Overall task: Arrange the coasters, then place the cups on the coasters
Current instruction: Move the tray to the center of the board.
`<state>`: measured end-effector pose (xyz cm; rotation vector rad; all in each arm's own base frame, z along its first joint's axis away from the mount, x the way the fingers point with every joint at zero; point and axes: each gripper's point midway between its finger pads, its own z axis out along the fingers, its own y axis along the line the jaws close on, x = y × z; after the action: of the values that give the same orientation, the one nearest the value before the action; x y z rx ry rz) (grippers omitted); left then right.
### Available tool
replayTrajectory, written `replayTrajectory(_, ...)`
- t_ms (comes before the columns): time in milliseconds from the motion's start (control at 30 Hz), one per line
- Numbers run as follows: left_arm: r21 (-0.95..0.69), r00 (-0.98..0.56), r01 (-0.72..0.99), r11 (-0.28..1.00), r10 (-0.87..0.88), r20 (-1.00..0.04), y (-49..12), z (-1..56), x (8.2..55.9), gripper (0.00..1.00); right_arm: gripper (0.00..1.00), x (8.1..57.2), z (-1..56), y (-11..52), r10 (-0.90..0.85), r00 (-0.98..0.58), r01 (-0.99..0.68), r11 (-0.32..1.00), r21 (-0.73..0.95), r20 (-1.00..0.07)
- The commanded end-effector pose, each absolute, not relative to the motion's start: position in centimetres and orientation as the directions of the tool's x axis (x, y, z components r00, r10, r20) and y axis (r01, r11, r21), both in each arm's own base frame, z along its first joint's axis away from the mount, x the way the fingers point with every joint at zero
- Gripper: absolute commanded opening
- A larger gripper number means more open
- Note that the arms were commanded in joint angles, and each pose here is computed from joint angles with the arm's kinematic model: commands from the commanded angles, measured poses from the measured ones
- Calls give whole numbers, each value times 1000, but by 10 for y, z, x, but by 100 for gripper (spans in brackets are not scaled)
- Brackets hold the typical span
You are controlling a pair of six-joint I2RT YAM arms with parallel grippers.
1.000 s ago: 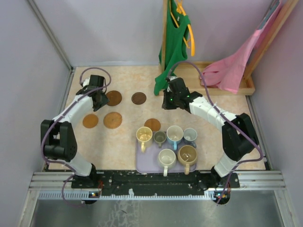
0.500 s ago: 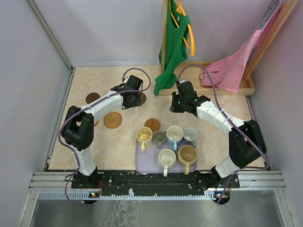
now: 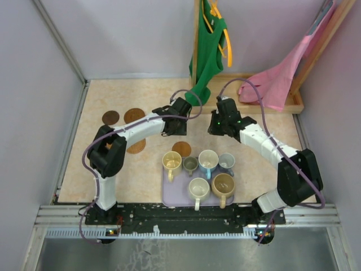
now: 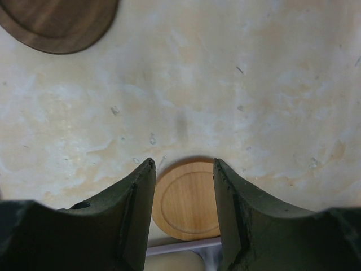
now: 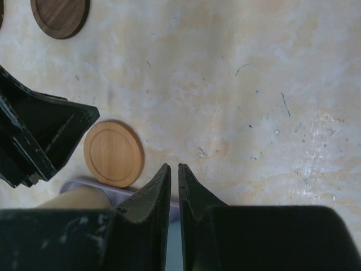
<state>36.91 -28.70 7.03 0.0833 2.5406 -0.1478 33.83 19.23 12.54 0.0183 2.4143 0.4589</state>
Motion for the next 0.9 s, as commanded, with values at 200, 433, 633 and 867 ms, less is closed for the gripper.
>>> replayTrajectory(200, -102, -858, 172, 980, 99, -504, -320, 49, 335, 52, 12, 345, 143, 169, 252, -722, -16, 925, 381, -644)
replayTrajectory(433, -64, -871, 190, 980, 138, -471, -315, 36, 315, 52, 12, 347, 141, 162, 266, -719, 7, 927, 376, -642)
replayTrajectory(633, -60, -891, 162, 985, 119, -438, -305, 26, 302, 52, 12, 343, 132, 163, 274, -732, 15, 922, 387, -624)
replayTrajectory(867, -35, -906, 127, 991, 102, -410, -298, 8, 297, 51, 12, 341, 132, 163, 278, -734, 16, 919, 394, -620)
